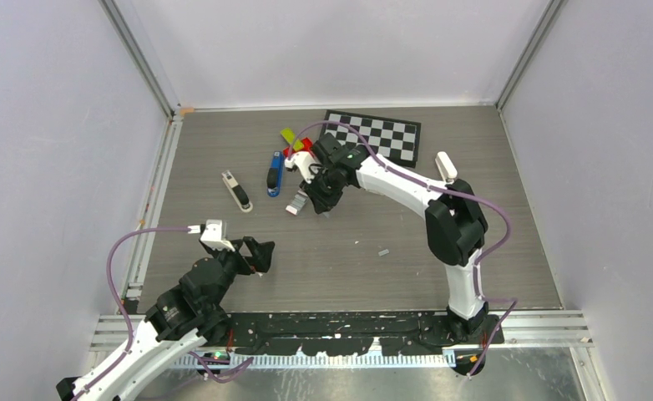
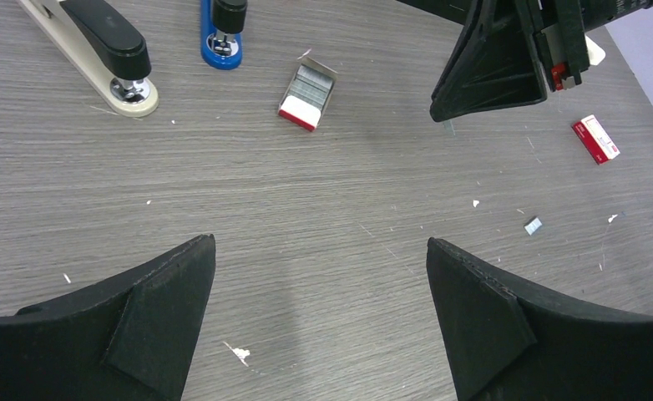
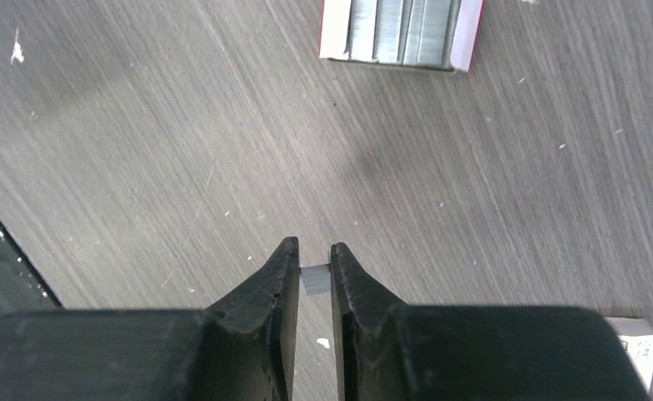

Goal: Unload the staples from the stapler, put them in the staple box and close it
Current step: Place the staple in the staple box.

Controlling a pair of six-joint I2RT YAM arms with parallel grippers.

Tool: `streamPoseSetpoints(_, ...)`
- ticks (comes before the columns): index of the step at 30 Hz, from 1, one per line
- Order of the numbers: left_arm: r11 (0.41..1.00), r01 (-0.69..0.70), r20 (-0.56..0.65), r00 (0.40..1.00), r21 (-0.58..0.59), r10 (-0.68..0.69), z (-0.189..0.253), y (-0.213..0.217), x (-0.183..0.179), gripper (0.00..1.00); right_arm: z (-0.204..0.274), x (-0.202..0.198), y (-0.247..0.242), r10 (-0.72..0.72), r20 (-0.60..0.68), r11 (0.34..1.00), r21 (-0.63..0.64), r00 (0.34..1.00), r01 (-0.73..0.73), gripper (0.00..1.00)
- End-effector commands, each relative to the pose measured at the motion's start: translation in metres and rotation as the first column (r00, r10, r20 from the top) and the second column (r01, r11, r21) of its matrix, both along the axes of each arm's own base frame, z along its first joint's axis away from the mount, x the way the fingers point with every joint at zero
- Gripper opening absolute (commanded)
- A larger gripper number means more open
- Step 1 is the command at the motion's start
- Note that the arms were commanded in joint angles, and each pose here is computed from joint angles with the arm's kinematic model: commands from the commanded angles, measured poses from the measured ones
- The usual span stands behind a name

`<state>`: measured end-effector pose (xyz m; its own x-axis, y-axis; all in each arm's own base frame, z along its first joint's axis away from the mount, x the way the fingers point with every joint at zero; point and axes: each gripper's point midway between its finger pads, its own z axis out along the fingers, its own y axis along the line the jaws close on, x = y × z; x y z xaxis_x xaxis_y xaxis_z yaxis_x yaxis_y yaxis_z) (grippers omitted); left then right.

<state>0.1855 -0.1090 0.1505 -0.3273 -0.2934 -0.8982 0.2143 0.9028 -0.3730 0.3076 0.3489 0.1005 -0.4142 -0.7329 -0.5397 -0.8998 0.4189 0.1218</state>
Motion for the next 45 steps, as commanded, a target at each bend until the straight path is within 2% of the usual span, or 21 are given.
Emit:
streamPoseSetpoints(1,0.999,-0.042,0.025,0.999,-0.004,0.042,0.006,0.008,0.003,0.98,0.012,0.017,0.015,-0.029,0.065,1.000,0.015,0.997,0.028,0.15)
streamPoseSetpoints(22,0.997,-0.073,0.015,0.997,-0.001,0.073,0.003,0.013,0.004,0.98,0.001,0.068,0.081,-0.070,0.175,0.997,0.056,0.982,0.061,0.15)
streamPoseSetpoints(45,0.997,-0.071,0.017,0.997,-0.003,0.071,0.002,0.013,0.003,0.98,-0.020,0.081,0.093,-0.058,0.219,0.998,0.014,0.974,0.056,0.16)
